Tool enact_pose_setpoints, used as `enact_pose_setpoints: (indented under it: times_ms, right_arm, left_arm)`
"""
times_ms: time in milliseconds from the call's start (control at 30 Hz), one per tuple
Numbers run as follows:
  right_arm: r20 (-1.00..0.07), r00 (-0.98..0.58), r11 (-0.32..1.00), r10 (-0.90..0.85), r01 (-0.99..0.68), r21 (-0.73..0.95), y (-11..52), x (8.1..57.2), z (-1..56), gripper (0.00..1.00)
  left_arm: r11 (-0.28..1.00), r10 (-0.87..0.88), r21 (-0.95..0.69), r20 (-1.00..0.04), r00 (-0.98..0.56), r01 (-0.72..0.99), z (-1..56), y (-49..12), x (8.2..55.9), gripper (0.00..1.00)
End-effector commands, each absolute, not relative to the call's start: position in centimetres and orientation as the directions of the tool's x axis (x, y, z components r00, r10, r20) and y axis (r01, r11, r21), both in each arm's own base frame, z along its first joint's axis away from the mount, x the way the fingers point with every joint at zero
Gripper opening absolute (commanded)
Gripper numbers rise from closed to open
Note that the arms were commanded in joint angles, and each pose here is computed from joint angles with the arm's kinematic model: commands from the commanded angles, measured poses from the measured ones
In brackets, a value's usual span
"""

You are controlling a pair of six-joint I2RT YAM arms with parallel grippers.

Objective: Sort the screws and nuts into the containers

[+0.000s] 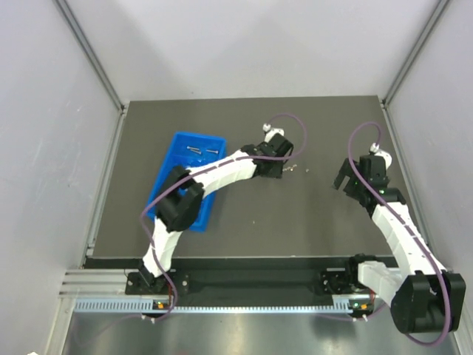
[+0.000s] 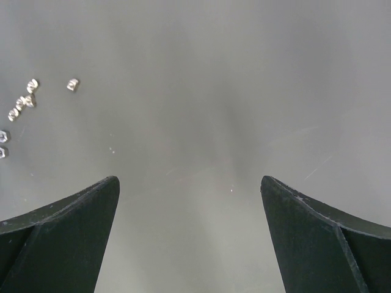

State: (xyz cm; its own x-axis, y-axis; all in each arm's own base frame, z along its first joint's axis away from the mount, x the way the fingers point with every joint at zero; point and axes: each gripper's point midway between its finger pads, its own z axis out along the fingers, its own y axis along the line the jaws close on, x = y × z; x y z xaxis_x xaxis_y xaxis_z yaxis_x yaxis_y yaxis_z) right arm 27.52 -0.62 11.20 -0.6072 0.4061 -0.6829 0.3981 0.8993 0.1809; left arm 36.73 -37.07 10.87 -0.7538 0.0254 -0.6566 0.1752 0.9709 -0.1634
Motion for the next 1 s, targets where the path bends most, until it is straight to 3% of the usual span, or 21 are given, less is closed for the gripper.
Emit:
enact_pose_setpoints:
  times_ms: [0, 700, 800, 967]
  right_arm:
    - [-0.747, -0.531, 0.895, 0.399, 0.402, 0.192, -1.5, 28.6, 14.0, 1.00]
    - [-0.739, -0.541, 0.894, 0.401, 0.408, 0.186, -1.5, 28.7, 13.5, 1.00]
    - [-0.741, -0.542, 0.895, 0.397, 0.408, 0.181, -1.6, 28.7, 13.6, 1.00]
    - [-0.742, -0.537, 0.892, 0.402, 0.413, 0.184, -1.6, 28.7, 13.7, 1.00]
  left_arm:
    - [0.931, 0.129, -0.173, -0.666, -0.735, 0.321, 10.1, -39.8, 37.9, 0.44]
    - [0.953, 0.232, -0.016, -0.604, -0.762, 0.303, 2.7, -38.7, 39.7, 0.43]
    - [0.955, 0.230, -0.014, -0.597, -0.768, 0.296, 2.3, -38.5, 39.6, 0.41]
    - [0.962, 0.216, -0.011, -0.589, -0.779, 0.275, 2.4, -38.2, 39.4, 0.28]
